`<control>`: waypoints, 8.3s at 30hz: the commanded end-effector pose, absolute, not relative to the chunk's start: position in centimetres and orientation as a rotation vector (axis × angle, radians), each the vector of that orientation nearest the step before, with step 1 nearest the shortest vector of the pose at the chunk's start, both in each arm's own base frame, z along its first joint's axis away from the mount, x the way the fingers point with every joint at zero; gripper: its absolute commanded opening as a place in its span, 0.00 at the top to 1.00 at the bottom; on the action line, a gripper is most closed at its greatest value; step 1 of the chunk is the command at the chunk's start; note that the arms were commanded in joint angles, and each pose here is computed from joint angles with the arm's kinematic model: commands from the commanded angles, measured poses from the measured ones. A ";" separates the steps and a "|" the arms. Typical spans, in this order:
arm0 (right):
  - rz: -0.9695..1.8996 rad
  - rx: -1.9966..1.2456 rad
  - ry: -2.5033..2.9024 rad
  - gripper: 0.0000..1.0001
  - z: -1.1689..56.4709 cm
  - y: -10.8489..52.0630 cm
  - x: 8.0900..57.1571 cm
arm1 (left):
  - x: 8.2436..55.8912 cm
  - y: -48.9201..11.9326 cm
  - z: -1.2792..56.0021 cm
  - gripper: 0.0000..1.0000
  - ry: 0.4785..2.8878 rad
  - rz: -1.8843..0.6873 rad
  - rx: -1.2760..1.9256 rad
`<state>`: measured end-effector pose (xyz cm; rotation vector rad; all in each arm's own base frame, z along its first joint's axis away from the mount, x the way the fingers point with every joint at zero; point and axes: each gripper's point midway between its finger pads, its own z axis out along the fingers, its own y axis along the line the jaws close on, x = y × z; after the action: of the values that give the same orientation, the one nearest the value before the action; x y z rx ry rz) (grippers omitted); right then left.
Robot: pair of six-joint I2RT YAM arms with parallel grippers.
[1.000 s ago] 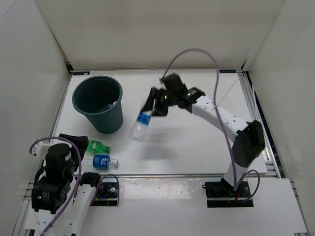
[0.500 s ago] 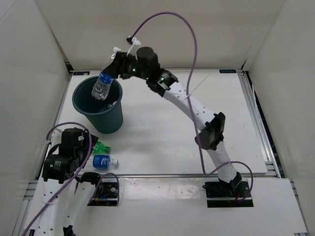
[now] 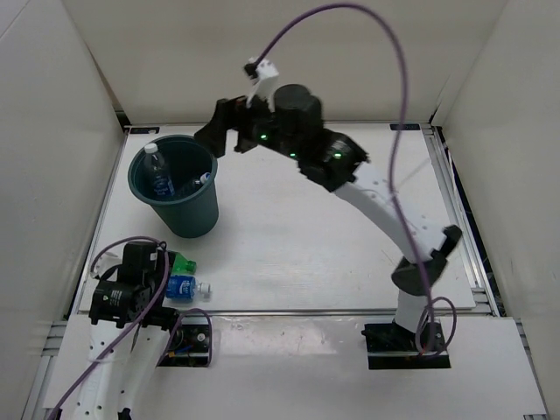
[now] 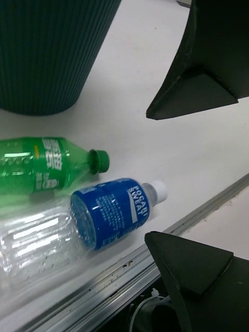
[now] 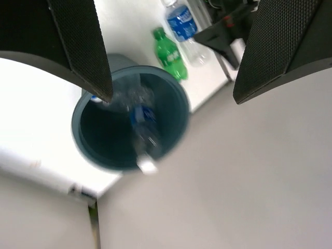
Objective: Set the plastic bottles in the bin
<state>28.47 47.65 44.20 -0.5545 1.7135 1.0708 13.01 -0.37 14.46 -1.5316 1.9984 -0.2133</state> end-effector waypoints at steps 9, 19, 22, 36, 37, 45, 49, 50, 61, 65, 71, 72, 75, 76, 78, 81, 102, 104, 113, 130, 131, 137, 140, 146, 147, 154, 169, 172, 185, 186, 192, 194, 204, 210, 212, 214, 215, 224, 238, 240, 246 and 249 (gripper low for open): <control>0.984 -0.609 1.795 0.00 45.6 39.9 23.5 | 12.4 1.8 8.7 0.00 1.835 -0.032 -1.799; 0.905 -0.608 1.887 0.00 43.7 37.3 22.7 | 11.8 1.0 5.8 0.09 1.839 0.041 -1.967; 0.892 -0.621 1.893 0.00 43.6 37.0 22.5 | 11.5 0.4 4.6 0.12 1.888 0.071 -2.010; 0.810 -0.625 1.915 0.00 42.5 35.8 23.0 | 12.2 0.3 2.3 0.21 1.975 0.093 -2.016; 0.797 -0.621 1.924 0.00 42.1 35.8 23.1 | 12.2 0.3 2.3 0.26 1.975 0.093 -2.016; 0.786 -0.597 1.941 0.00 41.7 35.6 23.9 | 12.7 0.2 4.4 0.56 1.944 0.036 -2.014; 0.783 -0.593 1.963 0.00 40.9 35.9 24.1 | 12.7 -0.2 7.1 0.62 1.940 -0.010 -2.017; 0.789 -0.589 1.953 0.00 41.2 36.0 24.2 | 12.5 -0.2 8.5 0.63 1.935 -0.019 -2.014; 0.785 -0.567 1.969 0.00 40.4 36.7 24.7 | 15.6 0.8 22.3 0.74 1.683 -0.314 -1.826; 0.792 -0.563 1.958 0.00 40.9 36.8 24.8 | 17.2 2.2 28.2 0.72 1.586 -0.318 -1.727; 0.791 -0.557 1.935 0.00 41.4 37.2 25.6 | 23.8 5.4 37.2 0.69 1.512 -0.148 -1.342; 0.797 -0.553 1.925 0.00 41.6 37.3 25.7 | 25.0 6.2 37.4 0.68 1.496 -0.092 -1.321; 0.799 -0.555 1.911 0.00 42.1 37.3 26.1 | 27.9 7.1 39.5 0.67 1.444 -0.035 -1.197; 0.806 -0.567 1.920 0.00 41.7 37.6 26.0 | 29.4 7.4 39.9 0.67 1.434 -0.013 -1.179; 0.812 -0.563 1.908 0.00 42.2 37.6 26.0 | 30.8 7.0 39.9 0.62 1.465 0.010 -1.148; 0.806 -0.554 1.910 0.00 42.2 37.4 26.4 | 33.2 6.1 39.3 0.57 1.524 0.064 -1.089; 0.858 -0.515 1.959 0.00 41.2 36.6 27.7 | 18.0 5.5 27.7 0.00 1.673 0.005 -1.145; 0.861 -0.518 1.969 0.00 40.9 36.5 27.8 | 17.6 4.8 25.3 0.00 1.669 -0.064 -1.215; 0.853 -0.534 2.018 0.00 39.0 36.1 27.5 | 17.3 1.9 15.2 0.00 1.689 -0.276 -1.475; 0.832 -0.476 2.030 0.00 38.8 31.0 27.4 | 20.7 0.9 8.8 0.00 1.696 -0.306 -1.539; 0.823 -0.468 2.026 0.00 38.8 30.7 27.3 | 20.7 0.9 8.4 0.00 1.703 -0.298 -1.542; 0.793 -0.473 2.009 0.00 39.0 29.6 26.9 | 20.4 1.1 6.0 0.04 1.697 -0.295 -1.590; 0.783 -0.467 2.012 0.00 38.8 29.2 26.6 | 20.4 1.1 5.6 0.12 1.694 -0.302 -1.608; 0.768 -0.468 2.007 0.00 38.7 28.9 26.6 | 19.9 1.1 5.1 0.33 1.686 -0.327 -1.624; 0.768 -0.468 2.007 0.00 38.7 28.9 26.6 | 19.7 1.1 5.0 0.36 1.682 -0.327 -1.633; 0.782 -0.452 2.014 0.00 38.8 29.1 26.7 | 18.7 1.5 6.4 0.50 1.635 -0.341 -1.643; 0.788 -0.461 2.023 0.00 38.6 29.8 27.1 | 20.6 2.0 6.6 0.00 1.700 -0.223 -1.654; 0.788 -0.461 2.023 0.00 38.6 29.8 27.1 | 21.2 2.4 6.0 0.00 1.706 -0.185 -1.661; 0.749 -0.446 2.049 0.00 37.4 29.8 27.9 | 20.2 2.8 2.0 0.46 1.758 -0.344 -1.817; 0.744 -0.436 2.050 0.00 37.4 29.5 28.1 | 20.1 2.9 1.9 0.51 1.779 -0.345 -1.799; 0.753 -0.442 2.051 0.00 37.5 30.2 28.6 | 20.9 3.2 5.5 0.72 1.759 -0.414 -1.716; 0.758 -0.433 2.054 0.00 37.5 30.2 28.6 | 20.7 3.8 7.7 0.73 1.739 -0.382 -1.695; 0.805 -0.372 2.098 0.00 36.9 29.9 29.6 | 20.3 7.0 21.2 0.73 1.602 -0.212 -1.505; 0.800 -0.354 2.115 0.00 36.2 29.7 30.0 | 20.9 9.0 29.7 0.75 1.491 -0.128 -1.325; 0.807 -0.354 2.118 0.00 35.9 29.9 30.3 | 23.5 8.7 32.7 0.75 1.460 -0.205 -1.199; 0.820 -0.363 2.121 0.00 35.9 30.2 30.4 | 25.9 8.2 35.2 0.75 1.442 -0.268 -1.088; 0.838 -0.351 2.117 0.00 36.1 30.2 30.5 | 27.6 8.2 35.3 0.75 1.474 -0.281 -1.068; 0.886 -0.366 2.103 0.00 36.8 31.3 30.9 | 36.1 1.2 36.1 0.69 1.666 -0.419 -0.771; 1.008 -0.306 2.162 0.00 37.0 27.7 32.4 | 34.8 1.0 37.3 0.00 1.655 -0.240 -0.641; 1.009 -0.285 2.166 0.00 37.3 27.4 32.5 | 34.8 0.5 38.4 0.00 1.649 -0.253 -0.592; 0.991 -0.237 2.170 0.00 37.2 25.7 33.3 | 32.7 0.6 40.6 0.00 1.605 -0.200 -0.527; 0.953 -0.181 2.173 0.00 37.3 24.4 33.6 | 28.4 3.5 41.6 0.00 1.509 -0.070 -0.588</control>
<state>34.18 25.28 35.31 -0.1911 2.2147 0.9398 33.09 0.71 38.63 -0.5642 1.6404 -0.2008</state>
